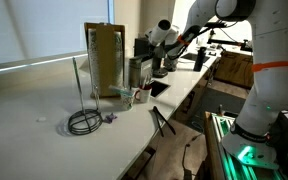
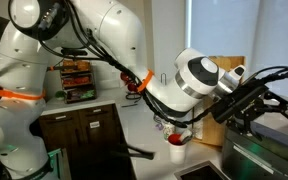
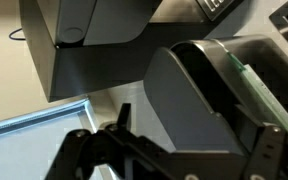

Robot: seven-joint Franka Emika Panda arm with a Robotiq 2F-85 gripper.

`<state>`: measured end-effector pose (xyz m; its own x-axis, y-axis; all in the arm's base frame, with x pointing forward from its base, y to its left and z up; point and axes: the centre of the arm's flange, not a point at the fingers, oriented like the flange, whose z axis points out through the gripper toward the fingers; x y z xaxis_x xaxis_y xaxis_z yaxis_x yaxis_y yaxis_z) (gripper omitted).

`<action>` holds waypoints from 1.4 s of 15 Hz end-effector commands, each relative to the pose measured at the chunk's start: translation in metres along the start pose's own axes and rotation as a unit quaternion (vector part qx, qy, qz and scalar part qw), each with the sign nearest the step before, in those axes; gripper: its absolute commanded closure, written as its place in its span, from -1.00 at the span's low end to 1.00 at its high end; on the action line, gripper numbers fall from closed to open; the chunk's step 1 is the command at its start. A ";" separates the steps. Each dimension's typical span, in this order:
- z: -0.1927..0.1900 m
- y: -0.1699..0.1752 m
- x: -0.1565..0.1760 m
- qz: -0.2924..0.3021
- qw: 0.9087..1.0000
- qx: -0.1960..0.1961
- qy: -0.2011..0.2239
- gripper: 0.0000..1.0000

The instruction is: Open the lid of the bin

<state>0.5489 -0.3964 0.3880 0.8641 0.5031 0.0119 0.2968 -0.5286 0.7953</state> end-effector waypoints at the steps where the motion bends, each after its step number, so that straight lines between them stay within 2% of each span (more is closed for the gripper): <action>1: -0.008 0.010 0.002 0.008 1.000 -0.016 0.013 -1.00; 7: -0.001 0.037 0.037 0.014 0.999 -0.029 0.039 -1.00; 14: 0.009 0.068 0.083 0.048 0.997 -0.023 0.056 -1.00; 17: 0.002 0.064 0.075 0.068 0.996 -0.016 0.054 -1.00; 21: 0.007 0.065 0.041 0.112 0.993 -0.019 0.040 -1.00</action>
<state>0.6220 -0.3970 0.4366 0.8535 0.4769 0.2101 0.1296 -0.5847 0.8008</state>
